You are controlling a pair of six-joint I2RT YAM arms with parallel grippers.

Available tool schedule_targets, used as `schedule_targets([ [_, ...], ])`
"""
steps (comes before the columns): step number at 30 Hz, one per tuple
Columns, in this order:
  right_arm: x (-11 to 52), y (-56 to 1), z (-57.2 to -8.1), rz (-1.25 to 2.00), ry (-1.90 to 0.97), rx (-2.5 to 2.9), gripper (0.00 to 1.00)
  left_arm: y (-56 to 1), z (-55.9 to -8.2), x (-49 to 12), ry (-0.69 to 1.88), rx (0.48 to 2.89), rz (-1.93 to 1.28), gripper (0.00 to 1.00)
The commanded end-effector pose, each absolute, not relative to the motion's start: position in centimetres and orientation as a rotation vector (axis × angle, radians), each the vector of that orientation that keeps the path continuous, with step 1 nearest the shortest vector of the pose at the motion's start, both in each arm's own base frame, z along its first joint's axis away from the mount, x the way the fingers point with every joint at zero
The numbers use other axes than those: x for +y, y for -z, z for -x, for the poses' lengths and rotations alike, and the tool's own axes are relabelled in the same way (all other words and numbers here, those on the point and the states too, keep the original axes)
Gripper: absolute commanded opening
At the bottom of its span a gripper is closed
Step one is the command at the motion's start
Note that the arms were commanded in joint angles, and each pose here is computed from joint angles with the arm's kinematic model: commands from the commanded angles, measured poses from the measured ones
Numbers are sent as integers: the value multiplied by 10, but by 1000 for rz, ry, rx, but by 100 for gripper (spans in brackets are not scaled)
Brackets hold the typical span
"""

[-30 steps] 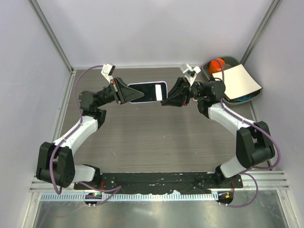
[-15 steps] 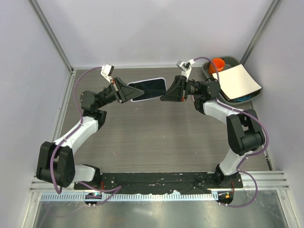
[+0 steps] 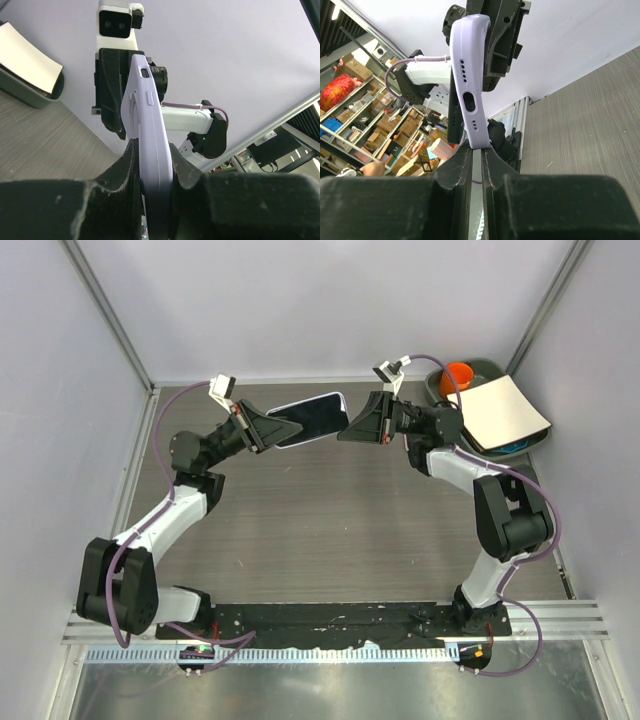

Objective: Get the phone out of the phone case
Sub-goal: Remove the phone case from the phone.

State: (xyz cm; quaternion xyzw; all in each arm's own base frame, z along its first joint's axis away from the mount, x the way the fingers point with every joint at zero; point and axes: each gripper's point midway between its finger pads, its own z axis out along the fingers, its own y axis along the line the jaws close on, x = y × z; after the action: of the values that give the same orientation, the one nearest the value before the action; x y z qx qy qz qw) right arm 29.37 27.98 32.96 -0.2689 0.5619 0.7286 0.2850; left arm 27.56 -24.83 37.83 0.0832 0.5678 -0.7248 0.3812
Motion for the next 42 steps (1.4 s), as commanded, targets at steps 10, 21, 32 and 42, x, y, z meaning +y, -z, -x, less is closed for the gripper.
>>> schedule_targets([
  [10,244,-404,-304,503,-1833,1114,4,-392,-170,-260,1954,1374,-747,0],
  [21,231,-401,-290,629,-1741,1135,31,-404,-172,-253,1932,1340,-732,0],
  [32,223,-422,-238,827,-1569,1005,49,-399,-195,-251,1898,1367,-621,0],
  [42,234,-420,-211,899,-1566,955,51,-388,-210,-250,1872,1413,-549,0],
])
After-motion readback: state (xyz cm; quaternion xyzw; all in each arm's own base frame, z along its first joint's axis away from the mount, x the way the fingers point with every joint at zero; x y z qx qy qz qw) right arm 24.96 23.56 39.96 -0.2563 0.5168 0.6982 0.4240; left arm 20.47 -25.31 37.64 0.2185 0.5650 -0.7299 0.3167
